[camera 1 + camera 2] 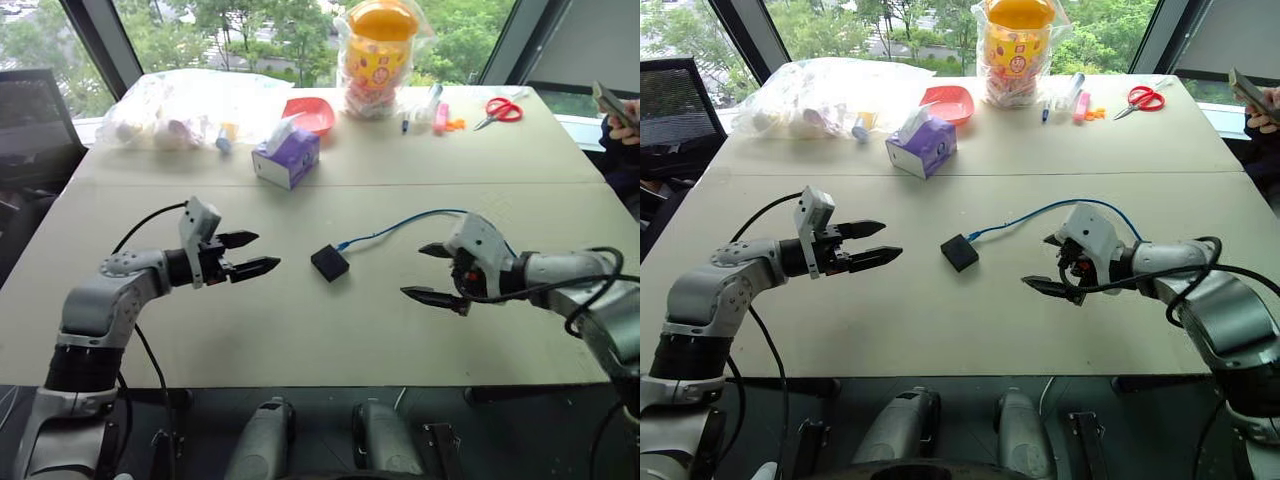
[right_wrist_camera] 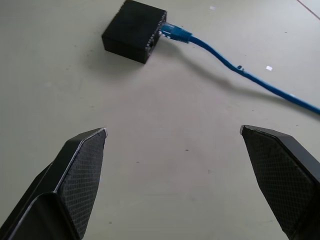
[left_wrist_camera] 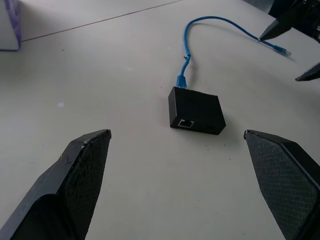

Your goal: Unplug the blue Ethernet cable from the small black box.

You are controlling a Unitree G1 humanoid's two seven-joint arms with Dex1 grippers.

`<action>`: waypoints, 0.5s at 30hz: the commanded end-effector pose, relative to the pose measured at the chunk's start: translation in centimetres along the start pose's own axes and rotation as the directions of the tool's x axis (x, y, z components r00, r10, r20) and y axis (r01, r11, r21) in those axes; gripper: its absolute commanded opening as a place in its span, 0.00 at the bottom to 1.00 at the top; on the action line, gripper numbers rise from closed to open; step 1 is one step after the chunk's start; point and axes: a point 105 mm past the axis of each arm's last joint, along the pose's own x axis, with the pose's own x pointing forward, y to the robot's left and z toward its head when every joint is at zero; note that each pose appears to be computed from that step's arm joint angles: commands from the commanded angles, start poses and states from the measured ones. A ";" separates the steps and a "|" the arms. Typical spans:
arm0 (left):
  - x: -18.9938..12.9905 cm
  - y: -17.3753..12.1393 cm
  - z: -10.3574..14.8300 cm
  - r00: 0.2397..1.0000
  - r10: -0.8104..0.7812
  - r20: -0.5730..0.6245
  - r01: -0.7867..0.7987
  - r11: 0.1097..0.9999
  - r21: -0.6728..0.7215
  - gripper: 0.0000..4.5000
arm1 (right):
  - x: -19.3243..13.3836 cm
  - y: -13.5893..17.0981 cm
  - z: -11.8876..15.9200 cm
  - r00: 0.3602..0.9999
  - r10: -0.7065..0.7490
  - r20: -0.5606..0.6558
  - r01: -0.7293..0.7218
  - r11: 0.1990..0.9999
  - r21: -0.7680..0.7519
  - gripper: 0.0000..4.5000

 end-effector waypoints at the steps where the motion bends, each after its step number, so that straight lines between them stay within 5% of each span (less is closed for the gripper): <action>1: -0.4 -0.5 1.1 1.000 -0.013 0.008 0.013 0.999 0.035 0.99 | 1.2 -1.2 2.3 0.998 0.055 0.018 -0.052 0.991 -0.121 1.00; 8: -0.1 -0.7 1.5 1.000 -0.015 0.007 0.015 0.999 0.041 0.99 | 5.8 -2.8 6.4 0.982 0.189 -0.032 -0.191 0.967 -0.167 1.00; 15: -0.3 -0.7 1.8 1.000 0.007 0.018 -0.007 0.999 0.048 0.99 | 10.0 -4.3 6.1 0.961 0.205 -0.184 -0.248 0.935 -0.255 1.00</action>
